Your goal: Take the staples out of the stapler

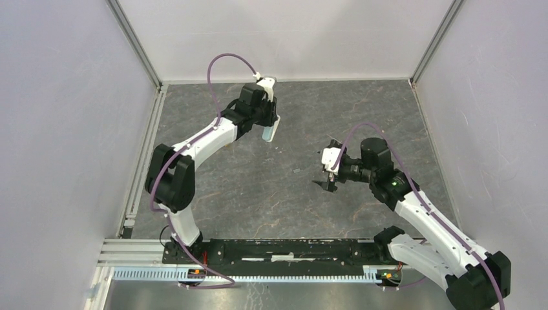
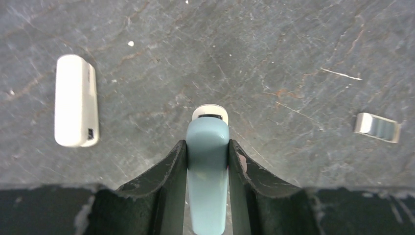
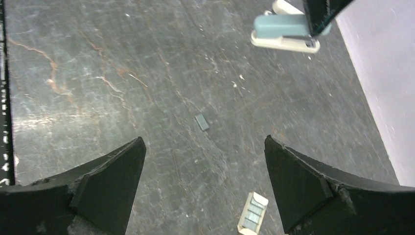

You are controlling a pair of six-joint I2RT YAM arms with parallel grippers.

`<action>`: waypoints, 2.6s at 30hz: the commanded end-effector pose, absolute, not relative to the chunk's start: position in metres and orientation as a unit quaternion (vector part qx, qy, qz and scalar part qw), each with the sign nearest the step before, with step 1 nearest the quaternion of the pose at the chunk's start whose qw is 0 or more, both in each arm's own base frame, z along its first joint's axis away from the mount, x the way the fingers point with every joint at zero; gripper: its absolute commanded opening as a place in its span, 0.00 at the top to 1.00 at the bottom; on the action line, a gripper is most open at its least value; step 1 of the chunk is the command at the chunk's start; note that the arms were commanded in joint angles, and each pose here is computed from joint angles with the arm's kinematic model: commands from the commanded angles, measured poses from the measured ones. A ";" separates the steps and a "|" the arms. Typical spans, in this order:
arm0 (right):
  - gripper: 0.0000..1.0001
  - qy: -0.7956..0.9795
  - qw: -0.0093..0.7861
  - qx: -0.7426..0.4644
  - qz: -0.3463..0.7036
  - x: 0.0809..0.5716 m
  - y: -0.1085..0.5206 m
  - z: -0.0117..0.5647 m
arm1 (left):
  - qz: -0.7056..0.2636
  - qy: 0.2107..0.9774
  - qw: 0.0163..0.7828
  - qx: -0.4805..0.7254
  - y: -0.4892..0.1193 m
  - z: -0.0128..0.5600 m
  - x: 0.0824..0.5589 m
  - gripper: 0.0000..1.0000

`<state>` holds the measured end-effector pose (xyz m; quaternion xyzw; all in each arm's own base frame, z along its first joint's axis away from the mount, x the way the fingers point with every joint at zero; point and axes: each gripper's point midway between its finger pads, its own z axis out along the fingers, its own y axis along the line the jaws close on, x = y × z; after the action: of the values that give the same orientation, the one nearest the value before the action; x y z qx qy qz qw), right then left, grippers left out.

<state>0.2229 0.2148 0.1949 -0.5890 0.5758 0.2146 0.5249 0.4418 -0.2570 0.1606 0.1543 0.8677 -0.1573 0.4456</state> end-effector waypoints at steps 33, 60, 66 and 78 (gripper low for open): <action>0.02 0.630 0.509 -0.563 0.167 0.248 0.180 0.161 | 0.022 0.846 0.423 0.323 -0.272 0.085 0.556 0.55; 0.02 0.628 0.509 -0.563 0.173 0.246 0.178 0.160 | -0.078 0.874 0.445 0.180 -0.195 0.153 0.524 0.00; 0.02 0.628 0.511 -0.562 0.171 0.247 0.176 0.161 | -0.050 0.912 0.370 0.172 -0.174 0.113 0.538 0.10; 0.02 0.626 0.510 -0.564 0.172 0.246 0.177 0.160 | -0.016 0.927 0.314 0.203 -0.165 0.076 0.550 0.31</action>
<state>0.2463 0.1751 0.1557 -0.5598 0.6378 0.1715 0.5004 0.5472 -0.1635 0.0724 0.1872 0.9276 -0.0128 0.3230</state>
